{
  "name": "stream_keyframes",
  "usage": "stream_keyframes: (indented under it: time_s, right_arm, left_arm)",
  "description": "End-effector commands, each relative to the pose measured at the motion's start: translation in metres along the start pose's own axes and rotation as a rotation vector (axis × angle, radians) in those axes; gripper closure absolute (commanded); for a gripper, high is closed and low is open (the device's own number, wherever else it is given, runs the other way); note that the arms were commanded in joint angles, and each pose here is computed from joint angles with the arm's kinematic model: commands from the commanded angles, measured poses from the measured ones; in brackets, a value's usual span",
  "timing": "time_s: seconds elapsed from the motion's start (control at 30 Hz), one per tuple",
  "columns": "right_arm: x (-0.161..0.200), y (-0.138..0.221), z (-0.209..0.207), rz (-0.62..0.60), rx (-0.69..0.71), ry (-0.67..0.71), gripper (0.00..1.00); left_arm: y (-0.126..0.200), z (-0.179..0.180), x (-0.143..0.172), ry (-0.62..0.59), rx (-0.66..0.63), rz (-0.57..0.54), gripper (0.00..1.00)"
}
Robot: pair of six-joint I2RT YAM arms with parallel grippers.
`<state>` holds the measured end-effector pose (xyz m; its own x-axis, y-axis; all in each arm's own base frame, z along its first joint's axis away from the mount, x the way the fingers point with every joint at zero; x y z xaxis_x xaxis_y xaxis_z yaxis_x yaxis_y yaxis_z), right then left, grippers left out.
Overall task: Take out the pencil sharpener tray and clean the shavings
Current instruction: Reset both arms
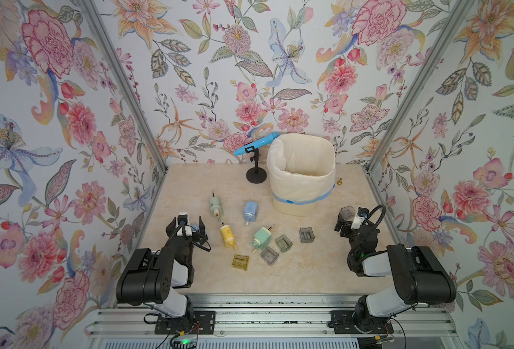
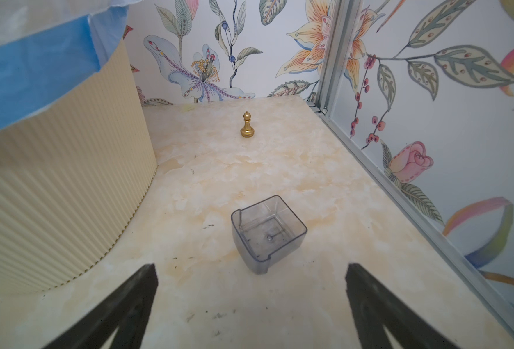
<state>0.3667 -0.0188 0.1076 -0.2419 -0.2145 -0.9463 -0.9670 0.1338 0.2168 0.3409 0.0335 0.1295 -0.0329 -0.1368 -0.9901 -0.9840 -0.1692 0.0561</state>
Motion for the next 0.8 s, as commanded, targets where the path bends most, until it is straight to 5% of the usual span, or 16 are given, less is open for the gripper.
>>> stream_keyframes:
  time_s: [0.0,0.77]
  right_arm:
    - [-0.005,-0.004,0.003,0.004,0.010,0.034,0.00]
    - [-0.006,-0.005,0.006,0.002,0.007,0.051,0.00]
  left_arm:
    - [-0.005,0.010,-0.011,-0.039,-0.125,-0.035,0.00]
    - [-0.013,-0.005,-0.019,-0.077,-0.091,-0.055,0.00]
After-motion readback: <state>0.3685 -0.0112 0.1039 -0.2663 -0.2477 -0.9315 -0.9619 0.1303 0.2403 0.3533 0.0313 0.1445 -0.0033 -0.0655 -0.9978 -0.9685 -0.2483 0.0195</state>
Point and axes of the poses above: each gripper's point midway between its finger pads, its own y axis back along the fingers, its own z axis along the line the jaws close on, x = y × z, the point moved 1 cm from there along y, back along the fingers, and after that the axes turned 14 degrees about y, right-handed, at the moved point
